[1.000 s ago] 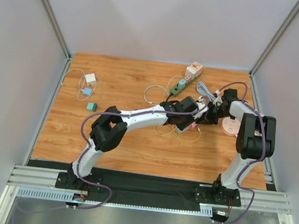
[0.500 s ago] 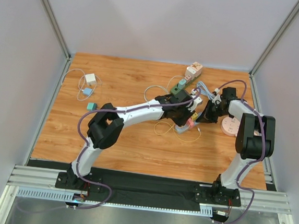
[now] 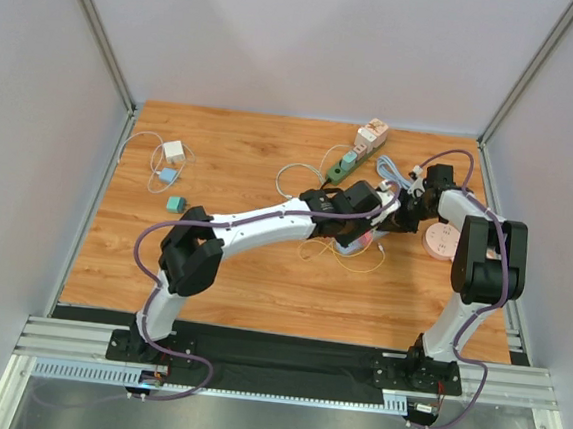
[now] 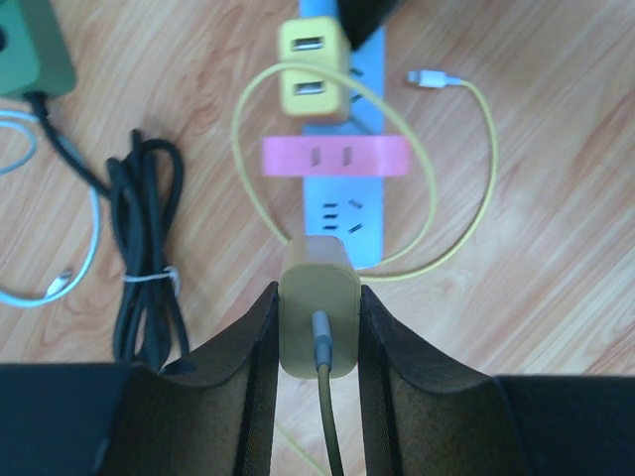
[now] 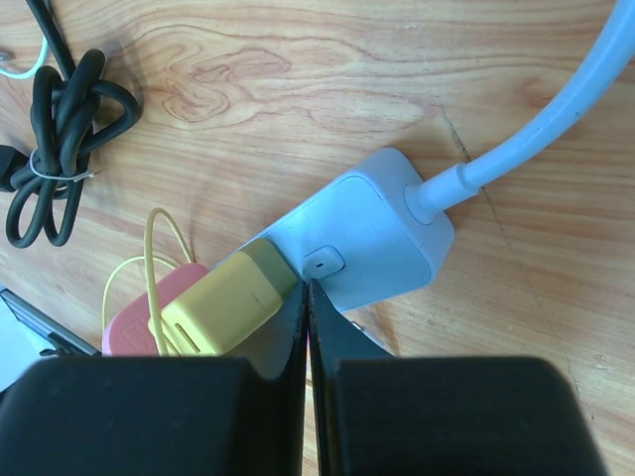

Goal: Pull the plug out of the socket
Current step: Remove the plug from the socket, then place the plug at the center of the board.

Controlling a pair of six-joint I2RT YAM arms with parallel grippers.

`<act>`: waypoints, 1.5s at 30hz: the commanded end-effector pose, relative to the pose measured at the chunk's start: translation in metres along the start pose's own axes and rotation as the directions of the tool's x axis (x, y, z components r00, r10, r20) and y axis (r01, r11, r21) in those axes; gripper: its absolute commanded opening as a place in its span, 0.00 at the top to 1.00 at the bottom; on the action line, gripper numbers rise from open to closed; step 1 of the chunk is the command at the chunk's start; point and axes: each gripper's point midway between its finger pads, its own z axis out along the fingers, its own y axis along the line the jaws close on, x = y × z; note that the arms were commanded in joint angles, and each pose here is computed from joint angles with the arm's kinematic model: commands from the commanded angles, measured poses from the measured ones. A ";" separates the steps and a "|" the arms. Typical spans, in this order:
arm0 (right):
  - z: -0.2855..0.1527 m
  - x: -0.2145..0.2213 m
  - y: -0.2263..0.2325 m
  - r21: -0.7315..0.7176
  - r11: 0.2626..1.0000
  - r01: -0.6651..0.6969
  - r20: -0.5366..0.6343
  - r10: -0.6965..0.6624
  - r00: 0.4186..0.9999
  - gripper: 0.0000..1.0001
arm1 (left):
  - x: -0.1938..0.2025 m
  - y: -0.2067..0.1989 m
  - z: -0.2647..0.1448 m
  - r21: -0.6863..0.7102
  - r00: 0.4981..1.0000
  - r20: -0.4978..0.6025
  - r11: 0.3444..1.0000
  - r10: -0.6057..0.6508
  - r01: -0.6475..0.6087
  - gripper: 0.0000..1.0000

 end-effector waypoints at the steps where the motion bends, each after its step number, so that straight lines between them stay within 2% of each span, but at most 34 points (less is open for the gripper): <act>1: 0.023 0.005 -0.053 0.195 0.980 0.050 -0.016 -0.048 0.999 1.00 | -0.042 0.039 -0.057 -0.028 0.981 0.172 0.995 -0.093 0.099 1.00; 2: 0.022 0.004 -0.050 0.182 0.982 0.059 -0.016 -0.057 0.998 1.00 | -0.055 0.049 -0.080 -0.014 0.965 0.234 0.991 -0.123 0.130 1.00; 4: 0.014 -0.004 -0.039 0.149 0.983 0.103 0.008 -0.106 0.994 1.00 | -0.065 0.045 -0.099 0.062 0.942 0.303 0.989 -0.144 0.131 1.00; 5: 0.010 -0.007 -0.036 0.142 0.983 0.112 0.019 -0.116 0.993 0.99 | -0.077 0.050 -0.126 0.081 0.919 0.363 0.988 -0.153 0.132 1.00; 7: 0.000 -0.013 -0.027 0.124 0.981 0.147 0.052 -0.154 0.987 0.96 | -0.087 0.055 -0.148 0.119 0.895 0.412 0.984 -0.172 0.134 1.00; 16: -0.031 -0.020 -0.009 0.100 0.965 0.243 0.103 -0.253 0.962 0.94 | -0.112 0.104 -0.268 0.067 0.794 0.587 0.987 -0.158 0.147 1.00; 18: -0.036 -0.021 -0.009 0.093 0.961 0.259 0.109 -0.269 0.957 0.94 | -0.121 0.118 -0.300 0.060 0.754 0.638 0.986 -0.156 0.153 1.00; 23: -0.054 -0.025 0.000 0.035 0.953 0.301 0.149 -0.303 0.941 0.94 | -0.137 0.151 -0.370 -0.006 0.670 0.732 0.982 -0.123 0.188 1.00; 28: -0.077 -0.029 0.008 -0.031 0.938 0.345 0.202 -0.332 0.921 0.94 | -0.120 0.185 -0.420 -0.198 0.662 0.750 0.950 -0.011 0.240 1.00; 29: -0.080 -0.028 0.009 -0.042 0.934 0.354 0.207 -0.339 0.918 0.94 | -0.109 0.198 -0.424 -0.276 0.687 0.726 0.926 0.024 0.259 1.00; 31: -0.091 -0.030 0.017 -0.067 0.918 0.392 0.244 -0.366 0.898 0.94 | -0.091 0.217 -0.444 -0.377 0.704 0.707 0.877 0.063 0.300 1.00; 32: -0.094 -0.030 0.020 -0.069 0.911 0.406 0.256 -0.377 0.890 0.94 | -0.076 0.233 -0.447 -0.458 0.740 0.669 0.826 0.076 0.329 1.00; 33: -0.102 -0.031 0.026 -0.068 0.902 0.425 0.279 -0.392 0.876 0.94 | -0.065 0.241 -0.458 -0.498 0.747 0.659 0.794 0.086 0.348 1.00; 34: -0.107 -0.032 0.029 -0.064 0.893 0.445 0.296 -0.409 0.863 0.94 | -0.046 0.258 -0.455 -0.552 0.778 0.626 0.741 0.065 0.382 1.00; 35: -0.115 -0.033 0.035 -0.060 0.884 0.464 0.321 -0.423 0.847 0.93 | -0.035 0.266 -0.457 -0.566 0.782 0.622 0.716 0.045 0.409 1.00; 36: -0.120 -0.033 0.039 -0.057 0.877 0.478 0.335 -0.434 0.836 0.93 | -0.014 0.283 -0.470 -0.596 0.782 0.623 0.658 0.019 0.459 1.00; 38: -0.131 -0.035 0.045 -0.040 0.864 0.503 0.372 -0.454 0.810 0.91 | 0.015 0.297 -0.452 -0.595 0.794 0.606 0.632 -0.055 0.497 1.00; 39: -0.134 -0.035 0.047 -0.039 0.860 0.508 0.381 -0.457 0.803 0.89 | 0.028 0.302 -0.454 -0.577 0.768 0.633 0.601 -0.099 0.553 1.00; 40: -0.136 -0.034 0.050 -0.040 0.855 0.516 0.388 -0.463 0.797 0.88 | 0.052 0.319 -0.455 -0.598 0.762 0.632 0.537 -0.142 0.596 1.00; 41: -0.141 -0.035 0.054 -0.041 0.850 0.525 0.401 -0.468 0.788 0.88 | 0.072 0.327 -0.433 -0.598 0.766 0.612 0.519 -0.196 0.610 1.00; 44: -0.152 -0.033 0.067 -0.079 0.842 0.534 0.407 -0.462 0.788 0.88 | 0.126 0.354 -0.407 -0.576 0.706 0.626 0.414 -0.331 0.705 1.00; 45: -0.154 -0.032 0.070 -0.091 0.843 0.530 0.407 -0.454 0.792 0.88 | 0.150 0.368 -0.404 -0.568 0.663 0.643 0.341 -0.384 0.749 1.00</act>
